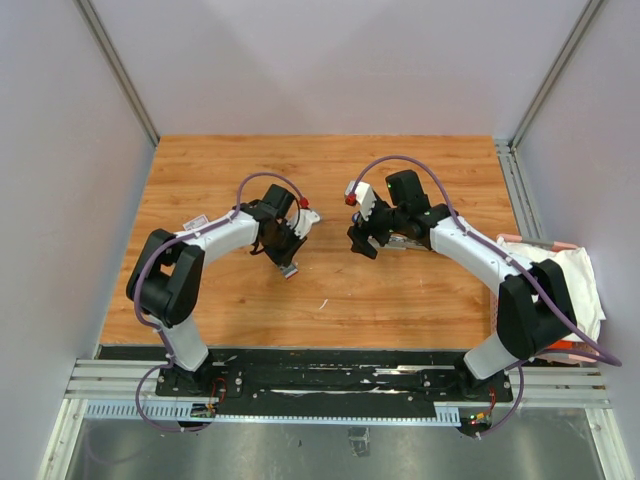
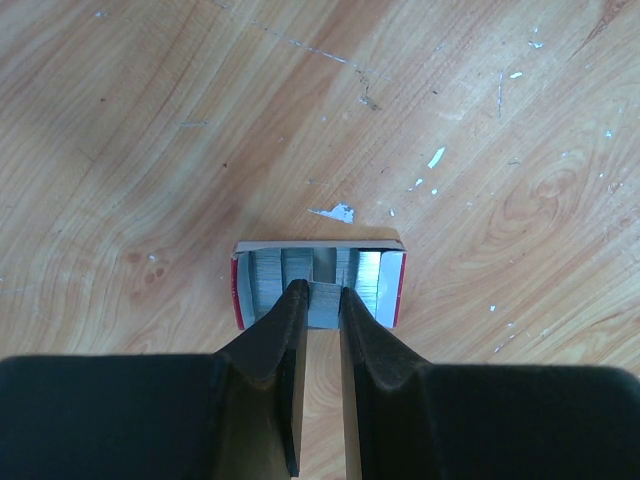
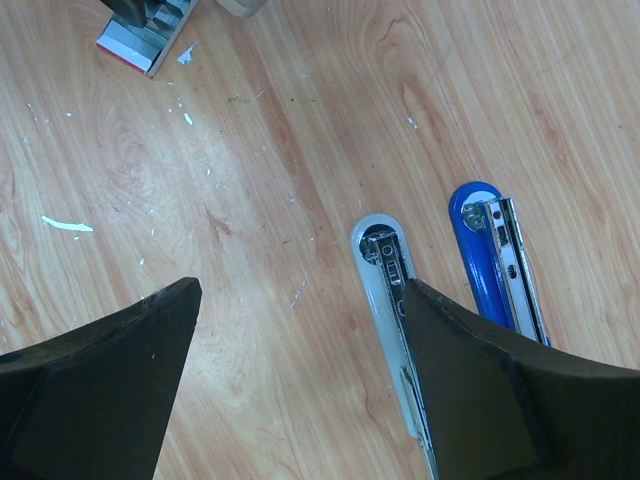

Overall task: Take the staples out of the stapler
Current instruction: Place the staple in the staple box.

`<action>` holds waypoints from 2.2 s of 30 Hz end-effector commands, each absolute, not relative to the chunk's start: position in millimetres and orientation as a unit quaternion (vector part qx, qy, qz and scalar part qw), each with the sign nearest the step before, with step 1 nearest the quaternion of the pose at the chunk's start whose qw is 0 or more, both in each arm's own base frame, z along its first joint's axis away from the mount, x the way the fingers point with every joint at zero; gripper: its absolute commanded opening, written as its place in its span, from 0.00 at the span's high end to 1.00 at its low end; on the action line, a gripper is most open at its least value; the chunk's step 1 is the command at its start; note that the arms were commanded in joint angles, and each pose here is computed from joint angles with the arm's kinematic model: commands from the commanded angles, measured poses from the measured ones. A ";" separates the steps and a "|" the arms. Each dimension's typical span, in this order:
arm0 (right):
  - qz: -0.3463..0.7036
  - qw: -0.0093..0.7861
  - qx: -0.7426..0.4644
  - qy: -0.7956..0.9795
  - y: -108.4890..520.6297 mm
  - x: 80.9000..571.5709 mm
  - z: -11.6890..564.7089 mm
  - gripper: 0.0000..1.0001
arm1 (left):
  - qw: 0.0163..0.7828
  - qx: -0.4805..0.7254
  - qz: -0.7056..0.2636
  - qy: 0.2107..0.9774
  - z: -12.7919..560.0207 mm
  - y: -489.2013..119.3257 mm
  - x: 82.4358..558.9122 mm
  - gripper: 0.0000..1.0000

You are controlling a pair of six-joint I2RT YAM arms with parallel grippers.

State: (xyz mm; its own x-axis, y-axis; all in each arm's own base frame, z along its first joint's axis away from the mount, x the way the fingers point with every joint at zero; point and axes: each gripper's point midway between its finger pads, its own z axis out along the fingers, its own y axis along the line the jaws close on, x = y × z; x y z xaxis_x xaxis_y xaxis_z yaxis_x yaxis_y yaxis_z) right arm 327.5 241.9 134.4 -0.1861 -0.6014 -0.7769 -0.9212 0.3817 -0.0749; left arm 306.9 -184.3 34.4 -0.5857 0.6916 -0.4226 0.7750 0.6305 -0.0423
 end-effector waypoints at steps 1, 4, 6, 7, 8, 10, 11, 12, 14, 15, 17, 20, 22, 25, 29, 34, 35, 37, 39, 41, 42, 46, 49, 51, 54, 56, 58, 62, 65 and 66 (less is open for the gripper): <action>0.224 0.382 -0.507 0.739 240.2 325.6 138.4 0.15 | 0.191 0.427 -0.110 0.877 37.5 -191.5 311.3 0.86; 0.224 0.383 -0.507 0.739 240.2 325.7 138.5 0.15 | 0.189 0.429 -0.107 0.877 36.5 -191.7 310.9 0.86; 0.225 0.383 -0.507 0.739 240.4 325.6 138.6 0.15 | 0.190 0.430 -0.107 0.876 36.7 -192.2 310.6 0.86; 0.225 0.382 -0.507 0.739 240.3 325.3 138.3 0.15 | 0.190 0.430 -0.106 0.876 36.5 -191.8 311.0 0.86; 0.225 0.383 -0.507 0.739 240.6 325.3 138.5 0.15 | 0.189 0.430 -0.106 0.876 36.0 -191.9 310.6 0.86; 0.227 0.382 -0.508 0.739 240.7 324.6 137.9 0.15 | 0.187 0.432 -0.104 0.876 34.7 -191.0 310.4 0.86; 0.227 0.382 -0.508 0.738 240.9 324.6 138.1 0.15 | 0.187 0.432 -0.102 0.876 34.0 -190.5 310.7 0.86; 0.227 0.382 -0.508 0.738 241.0 324.6 138.4 0.15 | 0.187 0.433 -0.101 0.876 34.2 -190.0 310.6 0.86; 0.227 0.381 -0.508 0.738 240.8 324.4 137.9 0.15 | 0.188 0.434 -0.100 0.876 34.7 -190.2 310.7 0.86; 0.227 0.382 -0.508 0.738 241.0 324.5 138.2 0.15 | 0.188 0.434 -0.100 0.876 34.4 -190.0 310.5 0.86; 0.228 0.382 -0.508 0.738 241.3 324.2 138.5 0.15 | 0.186 0.434 -0.099 0.876 33.5 -189.3 309.8 0.86; 0.230 0.381 -0.508 0.737 241.8 323.8 138.2 0.15 | 0.185 0.435 -0.096 0.876 32.6 -188.2 309.3 0.86; 0.230 0.381 -0.508 0.737 241.9 324.0 138.2 0.15 | 0.185 0.436 -0.095 0.875 32.4 -188.3 309.4 0.86; 0.233 0.381 -0.508 0.737 242.4 323.4 138.4 0.15 | 0.182 0.436 -0.096 0.876 31.5 -188.2 309.2 0.86; 0.234 0.380 -0.508 0.737 242.5 322.7 138.0 0.15 | 0.179 0.438 -0.099 0.876 30.1 -189.4 306.3 0.86; 0.234 0.380 -0.508 0.737 242.4 322.7 138.5 0.15 | 0.176 0.442 -0.095 0.874 29.0 -188.9 304.7 0.86; 0.234 0.380 -0.508 0.736 242.6 322.5 138.6 0.15 | 0.176 0.442 -0.094 0.874 28.7 -188.6 304.4 0.86; 0.234 0.381 -0.508 0.736 242.8 323.0 139.2 0.15 | 0.176 0.443 -0.093 0.874 28.5 -188.7 304.7 0.85; 0.234 0.381 -0.508 0.736 243.0 322.7 139.1 0.15 | 0.175 0.443 -0.090 0.875 27.6 -187.6 305.2 0.85; 0.236 0.380 -0.508 0.736 242.9 321.9 139.0 0.15 | 0.175 0.444 -0.086 0.875 27.3 -186.8 306.4 0.84; 0.236 0.380 -0.508 0.736 242.9 321.7 138.9 0.15 | 0.174 0.444 -0.085 0.875 27.0 -186.4 306.2 0.83; 0.237 0.381 -0.508 0.735 243.4 322.2 139.4 0.15 | 0.170 0.444 -0.085 0.876 25.5 -185.7 305.1 0.81; 0.238 0.379 -0.508 0.736 243.5 321.4 138.1 0.15 | 0.169 0.445 -0.083 0.876 25.2 -184.9 305.1 0.81; 0.238 0.380 -0.508 0.736 243.8 321.8 138.9 0.15 | 0.169 0.445 -0.084 0.875 25.4 -185.1 305.0 0.81; 0.238 0.381 -0.508 0.735 243.9 321.7 139.7 0.15 | 0.171 0.445 -0.083 0.875 26.5 -185.0 305.5 0.79; 0.239 0.379 -0.508 0.736 243.7 321.2 138.6 0.15 | 0.172 0.444 -0.083 0.875 26.7 -185.3 306.1 0.75; 0.239 0.379 -0.508 0.736 243.7 321.2 138.3 0.15 | 0.172 0.444 -0.083 0.875 26.9 -185.7 305.8 0.73; 0.240 0.379 -0.509 0.735 244.0 321.2 138.5 0.15 | 0.178 0.443 -0.083 0.875 31.4 -187.3 308.7 0.69; 0.241 0.378 -0.509 0.735 244.2 320.7 138.3 0.15 | 0.187 0.443 -0.083 0.873 37.2 -189.3 312.0 0.69; 0.241 0.378 -0.509 0.735 244.2 320.8 138.1 0.15 | 0.190 0.442 -0.084 0.872 39.9 -190.0 313.5 0.68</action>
